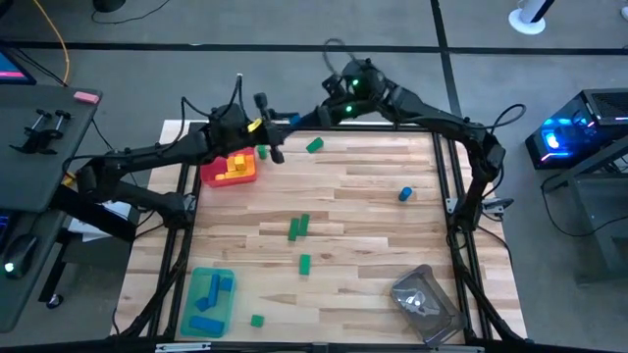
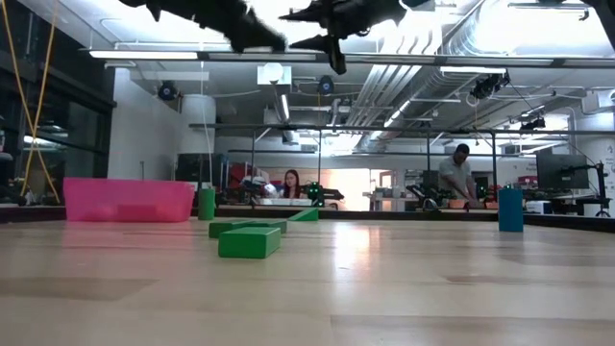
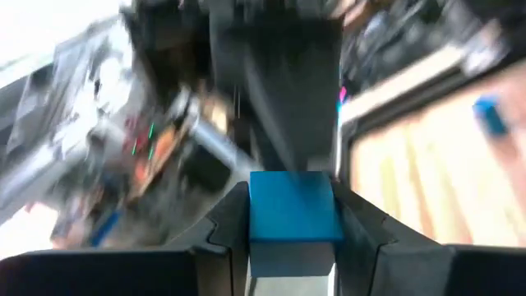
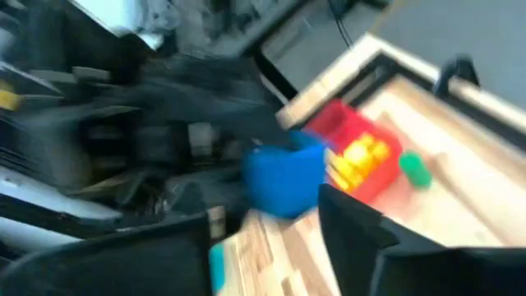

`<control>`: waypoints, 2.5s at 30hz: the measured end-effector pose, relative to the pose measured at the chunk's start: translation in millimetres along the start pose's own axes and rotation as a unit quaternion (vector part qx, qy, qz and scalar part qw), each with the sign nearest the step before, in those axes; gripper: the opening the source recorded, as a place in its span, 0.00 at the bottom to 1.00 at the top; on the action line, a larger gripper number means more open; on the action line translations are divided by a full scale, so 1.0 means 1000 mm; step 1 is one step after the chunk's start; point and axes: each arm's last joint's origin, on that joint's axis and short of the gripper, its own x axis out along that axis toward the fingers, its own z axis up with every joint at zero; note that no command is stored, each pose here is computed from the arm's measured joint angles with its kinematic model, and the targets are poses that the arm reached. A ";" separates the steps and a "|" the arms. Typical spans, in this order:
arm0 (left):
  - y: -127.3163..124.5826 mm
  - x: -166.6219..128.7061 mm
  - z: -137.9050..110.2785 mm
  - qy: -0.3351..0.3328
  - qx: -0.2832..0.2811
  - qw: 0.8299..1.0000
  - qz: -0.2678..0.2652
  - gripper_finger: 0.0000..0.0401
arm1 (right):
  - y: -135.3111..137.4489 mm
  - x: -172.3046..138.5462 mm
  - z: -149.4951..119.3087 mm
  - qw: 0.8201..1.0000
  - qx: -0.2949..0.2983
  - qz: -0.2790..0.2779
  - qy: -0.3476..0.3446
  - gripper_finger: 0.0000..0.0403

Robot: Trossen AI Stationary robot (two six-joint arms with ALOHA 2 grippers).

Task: Sort blocks
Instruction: Put the blue block into the green bin, then put the green block into the black bin

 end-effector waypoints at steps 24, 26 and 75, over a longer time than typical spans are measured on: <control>-0.040 -0.075 -0.124 0.584 -0.463 0.660 0.088 0.26 | -0.030 -0.033 0.030 0.997 -0.041 -0.023 -0.068 0.46; -0.037 -0.073 -0.121 0.576 -0.462 0.669 0.078 0.26 | -0.031 -0.033 0.030 0.997 -0.042 -0.024 -0.067 0.46; -0.243 -0.199 0.012 0.646 -0.505 0.344 -0.457 0.58 | -0.036 -0.033 0.022 0.994 -0.093 -0.048 -0.026 0.46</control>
